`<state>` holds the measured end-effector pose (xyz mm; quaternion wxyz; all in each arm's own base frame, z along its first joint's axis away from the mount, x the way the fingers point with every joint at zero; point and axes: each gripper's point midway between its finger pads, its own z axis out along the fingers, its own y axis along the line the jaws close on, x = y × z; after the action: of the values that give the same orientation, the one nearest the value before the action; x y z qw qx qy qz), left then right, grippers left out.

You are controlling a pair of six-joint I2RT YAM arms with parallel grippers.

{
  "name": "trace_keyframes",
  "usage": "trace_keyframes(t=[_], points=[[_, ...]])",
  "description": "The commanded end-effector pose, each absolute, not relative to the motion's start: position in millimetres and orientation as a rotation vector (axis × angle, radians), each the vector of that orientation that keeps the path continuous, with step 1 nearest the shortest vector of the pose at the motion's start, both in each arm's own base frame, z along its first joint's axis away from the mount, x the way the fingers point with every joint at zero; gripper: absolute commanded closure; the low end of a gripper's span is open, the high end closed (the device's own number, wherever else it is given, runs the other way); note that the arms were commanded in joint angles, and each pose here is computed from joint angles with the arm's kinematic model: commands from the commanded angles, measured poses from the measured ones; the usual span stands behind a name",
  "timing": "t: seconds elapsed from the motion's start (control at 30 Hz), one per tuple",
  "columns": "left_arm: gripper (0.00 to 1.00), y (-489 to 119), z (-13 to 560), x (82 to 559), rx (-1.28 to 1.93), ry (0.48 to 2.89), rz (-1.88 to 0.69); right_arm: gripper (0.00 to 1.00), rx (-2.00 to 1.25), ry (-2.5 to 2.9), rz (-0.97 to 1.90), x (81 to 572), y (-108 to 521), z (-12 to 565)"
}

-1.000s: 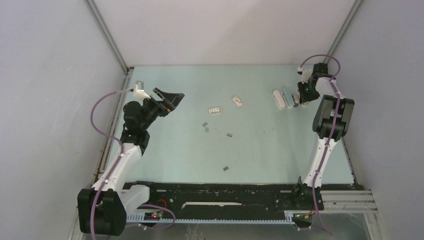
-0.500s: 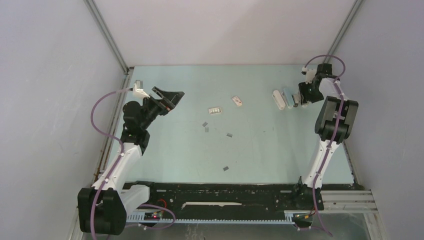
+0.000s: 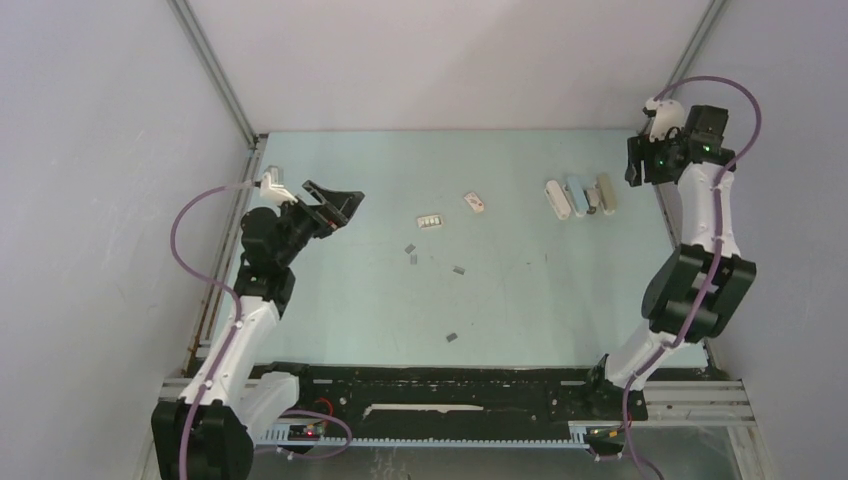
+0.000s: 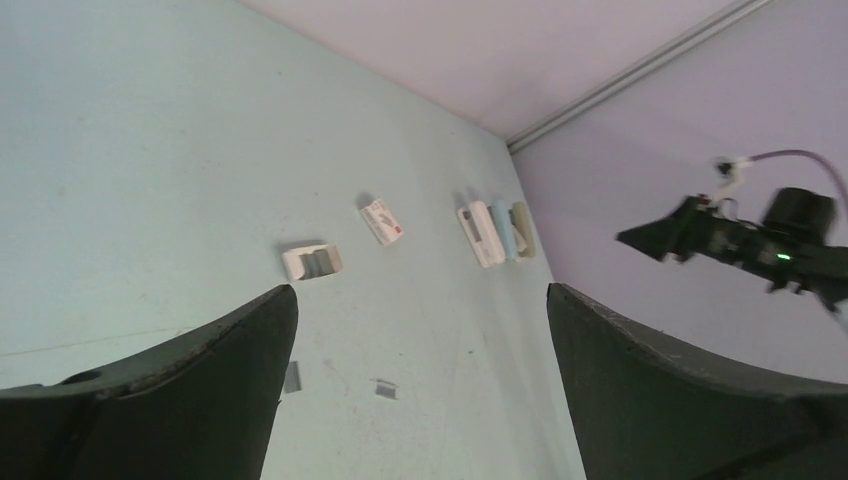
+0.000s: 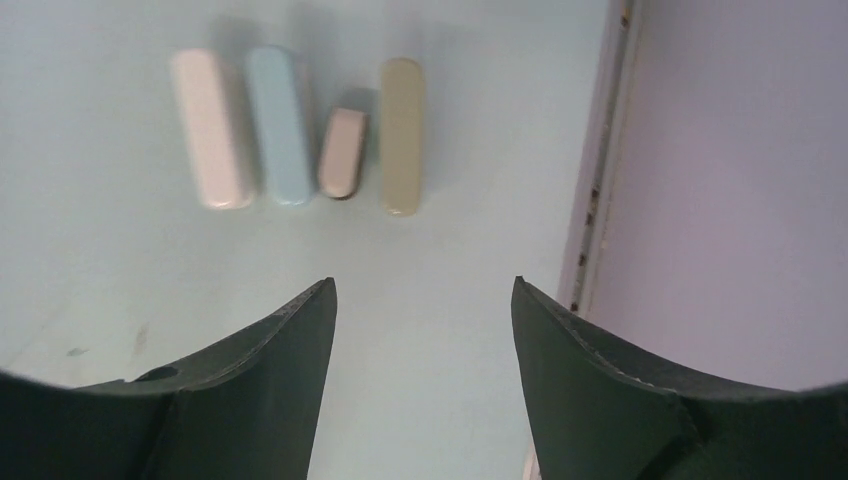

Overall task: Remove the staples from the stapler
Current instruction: Place the stapler at the center of the board, then pick up the staple from the center of the board.

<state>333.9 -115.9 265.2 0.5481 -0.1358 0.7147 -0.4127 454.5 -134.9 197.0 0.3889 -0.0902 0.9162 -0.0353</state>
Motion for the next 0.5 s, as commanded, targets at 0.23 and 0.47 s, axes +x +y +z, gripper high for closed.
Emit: trace_keyframes(t=[0.23,0.47], points=[[0.0,-89.5,305.8,329.0,-0.281,1.569,-0.817,0.26,-0.593,1.996,0.778,367.6,44.7,255.0],[0.0,-105.7,287.3,339.5,-0.346,1.652,-0.981,0.26,-0.804,1.906,1.068,323.1,118.6,248.9]])
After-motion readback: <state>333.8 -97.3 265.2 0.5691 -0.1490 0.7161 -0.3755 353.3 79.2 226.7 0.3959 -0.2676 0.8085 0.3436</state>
